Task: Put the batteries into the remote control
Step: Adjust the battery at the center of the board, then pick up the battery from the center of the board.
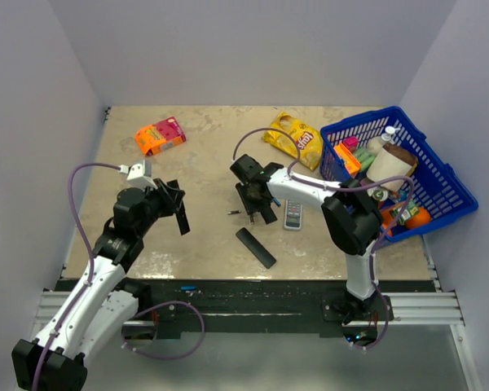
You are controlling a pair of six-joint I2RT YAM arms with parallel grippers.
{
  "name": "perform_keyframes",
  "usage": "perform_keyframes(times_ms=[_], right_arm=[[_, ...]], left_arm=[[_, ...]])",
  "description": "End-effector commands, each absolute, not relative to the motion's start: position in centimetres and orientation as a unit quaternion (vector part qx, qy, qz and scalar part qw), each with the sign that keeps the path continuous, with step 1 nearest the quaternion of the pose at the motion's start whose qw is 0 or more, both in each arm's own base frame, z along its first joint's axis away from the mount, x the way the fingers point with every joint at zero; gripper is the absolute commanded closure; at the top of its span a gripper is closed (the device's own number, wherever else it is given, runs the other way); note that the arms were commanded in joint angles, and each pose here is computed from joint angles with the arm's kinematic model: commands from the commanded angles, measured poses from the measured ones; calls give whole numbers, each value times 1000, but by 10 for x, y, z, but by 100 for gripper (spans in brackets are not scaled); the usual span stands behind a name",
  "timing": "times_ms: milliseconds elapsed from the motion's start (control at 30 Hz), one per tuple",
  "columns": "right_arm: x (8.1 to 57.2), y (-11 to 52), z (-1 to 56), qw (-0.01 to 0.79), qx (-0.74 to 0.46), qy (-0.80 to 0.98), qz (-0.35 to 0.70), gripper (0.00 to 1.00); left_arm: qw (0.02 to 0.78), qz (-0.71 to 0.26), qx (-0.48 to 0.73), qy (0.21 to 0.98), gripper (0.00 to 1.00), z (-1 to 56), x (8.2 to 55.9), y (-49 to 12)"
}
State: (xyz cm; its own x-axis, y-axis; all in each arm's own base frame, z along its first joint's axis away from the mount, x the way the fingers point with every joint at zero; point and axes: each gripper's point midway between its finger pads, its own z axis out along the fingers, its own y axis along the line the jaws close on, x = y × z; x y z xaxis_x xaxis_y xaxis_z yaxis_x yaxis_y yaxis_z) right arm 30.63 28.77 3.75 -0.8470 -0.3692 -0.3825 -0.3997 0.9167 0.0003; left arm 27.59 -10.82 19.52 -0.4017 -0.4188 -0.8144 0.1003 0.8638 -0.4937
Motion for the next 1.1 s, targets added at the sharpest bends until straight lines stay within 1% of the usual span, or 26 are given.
perform_keyframes(times_ms=[0,300,467,700,800,900,933,1000,1067], right_arm=[[311,296,29,190,-184,962,61,68],[309,306,18,174,-183,964,82,71],[306,299,13,167,-185,966,69,75],[299,288,9,157,-192,968,51,76],[297,284,6,152,-194,968,46,81],[296,282,6,150,-200,967,44,89],[296,282,7,152,-201,967,44,94],[297,284,12,160,-202,965,50,100],[298,288,17,167,-205,963,60,100]], left_arm=[[551,-261,-95,787,100,209,279,-114],[550,-261,-95,788,100,208,279,-114],[550,-263,-96,787,100,209,279,-115],[551,-267,-95,785,100,210,280,-116],[548,-273,-94,785,100,209,281,-119],[548,-281,-93,783,100,209,282,-122],[548,-284,-92,781,100,209,283,-123],[552,-292,-92,776,100,213,285,-125],[551,-298,-90,774,100,213,285,-128]])
